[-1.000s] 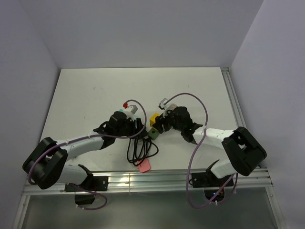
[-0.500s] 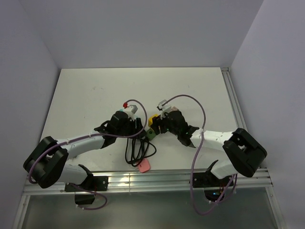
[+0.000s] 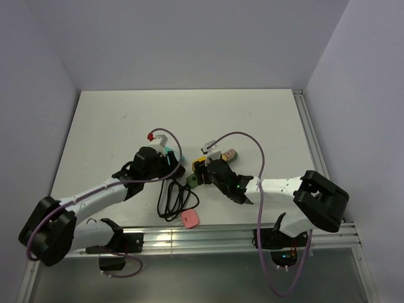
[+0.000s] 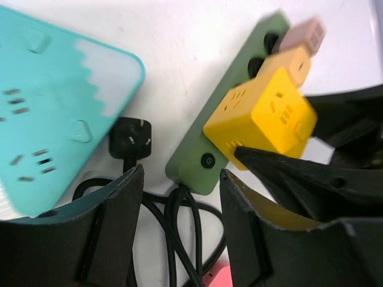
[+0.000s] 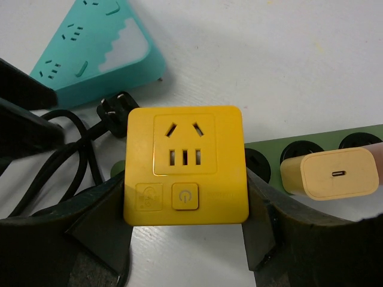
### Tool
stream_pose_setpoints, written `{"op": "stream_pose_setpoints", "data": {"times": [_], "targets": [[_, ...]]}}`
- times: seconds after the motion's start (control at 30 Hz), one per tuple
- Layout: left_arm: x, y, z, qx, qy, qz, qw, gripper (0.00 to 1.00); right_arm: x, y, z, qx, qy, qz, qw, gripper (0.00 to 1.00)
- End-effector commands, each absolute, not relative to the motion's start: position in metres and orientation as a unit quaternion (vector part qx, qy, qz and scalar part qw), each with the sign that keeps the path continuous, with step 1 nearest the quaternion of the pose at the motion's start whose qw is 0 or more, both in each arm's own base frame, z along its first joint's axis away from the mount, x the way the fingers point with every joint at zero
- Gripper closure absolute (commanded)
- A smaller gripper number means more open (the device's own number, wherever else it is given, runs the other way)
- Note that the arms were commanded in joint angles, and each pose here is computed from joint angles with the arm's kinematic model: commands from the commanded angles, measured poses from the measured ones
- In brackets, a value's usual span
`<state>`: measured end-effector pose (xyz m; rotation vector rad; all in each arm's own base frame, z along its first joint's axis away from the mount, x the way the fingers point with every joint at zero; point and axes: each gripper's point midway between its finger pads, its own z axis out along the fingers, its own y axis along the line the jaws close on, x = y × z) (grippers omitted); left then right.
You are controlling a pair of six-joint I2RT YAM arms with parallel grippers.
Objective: Insert the plug
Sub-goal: Insert the plug into the socket.
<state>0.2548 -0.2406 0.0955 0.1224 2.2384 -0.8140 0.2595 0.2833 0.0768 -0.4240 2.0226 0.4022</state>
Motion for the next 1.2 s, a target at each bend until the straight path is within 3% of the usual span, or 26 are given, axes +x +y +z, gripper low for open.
{"op": "stream_pose_setpoints", "data": {"times": [0.0,0.13,0.63,1.17], "targets": [[0.266,-0.226,0.131,0.006,0.834,-0.346,0.430,0.41,0.250,0.270,0.047,-0.147,0.860,0.122,0.474,1.00],[0.261,-0.221,0.155,0.004,0.800,-0.383,0.462,0.38,0.248,0.270,0.040,-0.145,0.855,0.107,0.486,1.00],[0.261,-0.265,0.150,0.081,0.790,-0.456,0.403,0.24,0.243,0.280,0.021,-0.164,0.859,0.083,0.479,1.00],[0.286,-0.281,0.152,0.088,0.792,-0.453,0.400,0.24,0.228,0.284,0.030,-0.178,0.868,0.076,0.457,1.00]]}}
